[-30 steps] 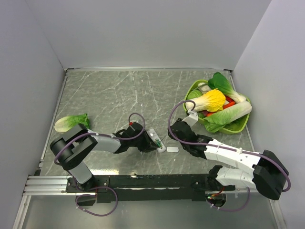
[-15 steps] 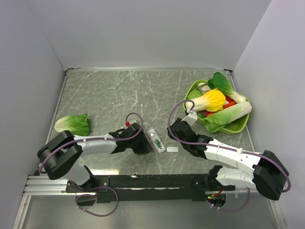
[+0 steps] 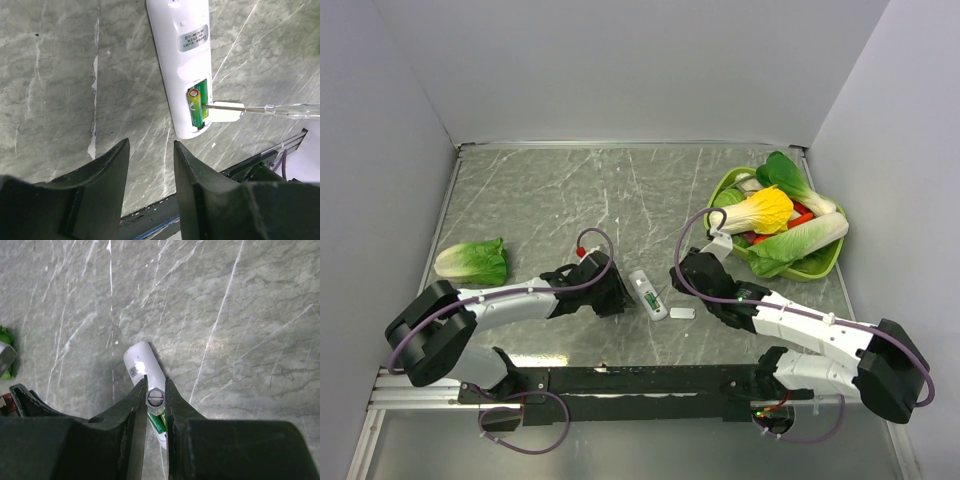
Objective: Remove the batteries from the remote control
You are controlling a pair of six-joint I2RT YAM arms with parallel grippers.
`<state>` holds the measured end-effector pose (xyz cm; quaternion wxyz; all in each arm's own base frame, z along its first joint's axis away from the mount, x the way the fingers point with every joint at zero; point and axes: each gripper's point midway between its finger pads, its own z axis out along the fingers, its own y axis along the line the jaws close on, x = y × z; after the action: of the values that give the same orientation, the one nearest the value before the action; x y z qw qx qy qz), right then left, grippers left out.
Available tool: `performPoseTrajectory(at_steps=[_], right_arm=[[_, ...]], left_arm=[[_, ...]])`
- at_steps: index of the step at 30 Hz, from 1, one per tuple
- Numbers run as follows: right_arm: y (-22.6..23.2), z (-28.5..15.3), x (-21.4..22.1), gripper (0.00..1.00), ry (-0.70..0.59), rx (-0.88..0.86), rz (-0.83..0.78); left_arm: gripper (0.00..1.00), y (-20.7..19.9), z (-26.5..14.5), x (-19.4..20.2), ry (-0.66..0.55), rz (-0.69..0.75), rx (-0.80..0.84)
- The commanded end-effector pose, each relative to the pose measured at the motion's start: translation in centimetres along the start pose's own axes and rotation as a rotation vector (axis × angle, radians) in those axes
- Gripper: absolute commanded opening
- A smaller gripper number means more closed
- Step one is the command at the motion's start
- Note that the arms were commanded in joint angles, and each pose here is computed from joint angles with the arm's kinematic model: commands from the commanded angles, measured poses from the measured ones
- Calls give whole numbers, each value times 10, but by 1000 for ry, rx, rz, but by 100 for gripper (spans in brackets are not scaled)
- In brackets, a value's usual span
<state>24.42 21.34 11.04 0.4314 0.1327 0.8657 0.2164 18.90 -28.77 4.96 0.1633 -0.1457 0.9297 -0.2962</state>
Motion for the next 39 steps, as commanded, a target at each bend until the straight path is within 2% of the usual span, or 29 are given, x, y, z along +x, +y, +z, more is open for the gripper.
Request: performPoseTrajectory(at_steps=[1,39], right_arm=[[3,-11,18,0,113,-23,-61],[14,-20,7,0,98,-63,-68]], left_arm=[[45,-15,-7,-10,-30,17,45],[40,-9,6,0,21,15,37]])
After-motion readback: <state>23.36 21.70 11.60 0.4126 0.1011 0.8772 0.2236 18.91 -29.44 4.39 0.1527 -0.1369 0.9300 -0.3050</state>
